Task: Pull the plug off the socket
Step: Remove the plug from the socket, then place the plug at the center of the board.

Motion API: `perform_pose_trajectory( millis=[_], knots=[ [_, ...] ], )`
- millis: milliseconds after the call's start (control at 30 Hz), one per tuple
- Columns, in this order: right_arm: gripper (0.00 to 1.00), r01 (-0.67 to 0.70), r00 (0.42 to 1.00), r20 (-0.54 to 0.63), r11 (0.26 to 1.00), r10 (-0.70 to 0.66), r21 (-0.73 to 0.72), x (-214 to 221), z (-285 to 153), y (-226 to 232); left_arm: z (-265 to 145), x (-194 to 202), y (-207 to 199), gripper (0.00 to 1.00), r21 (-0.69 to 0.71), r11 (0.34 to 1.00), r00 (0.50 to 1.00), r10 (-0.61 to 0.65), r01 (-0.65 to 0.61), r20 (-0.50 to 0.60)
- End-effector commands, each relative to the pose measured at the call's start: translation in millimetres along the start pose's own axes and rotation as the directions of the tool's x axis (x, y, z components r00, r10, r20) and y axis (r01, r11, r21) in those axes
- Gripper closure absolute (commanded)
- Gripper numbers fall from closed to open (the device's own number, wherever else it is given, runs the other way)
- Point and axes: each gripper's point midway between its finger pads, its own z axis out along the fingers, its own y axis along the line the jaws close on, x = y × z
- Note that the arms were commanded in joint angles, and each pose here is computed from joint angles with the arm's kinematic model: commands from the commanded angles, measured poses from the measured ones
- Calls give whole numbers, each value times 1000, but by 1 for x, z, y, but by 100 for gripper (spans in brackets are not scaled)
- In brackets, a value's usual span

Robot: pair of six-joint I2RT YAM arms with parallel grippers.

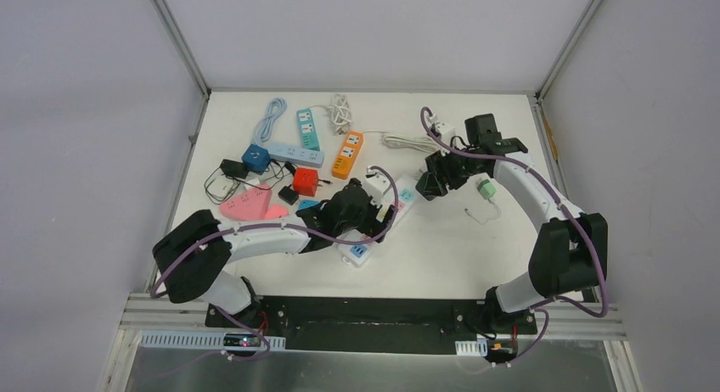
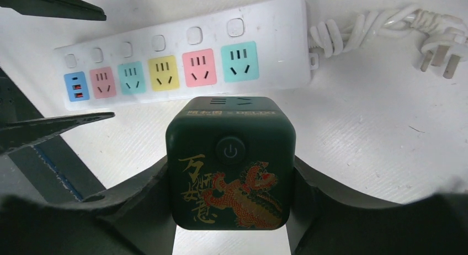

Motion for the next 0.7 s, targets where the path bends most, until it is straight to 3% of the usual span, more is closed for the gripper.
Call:
perform_pose_trajectory(
  millis=[0,300,667],
  knots=[
    [100,15,998,55,996,-10,-93,-11,-2,15,-22,-16,-2,5,29,999,998,-22,20,65],
    [100,-54,997,41,958,69,-282,-10,4,43,-65,-25,1,3,77,997,972,-48,31,230],
    [100,-98,992,36,906,124,-412,-12,4,62,-102,-30,-3,1,177,975,910,-191,133,369]
  ],
)
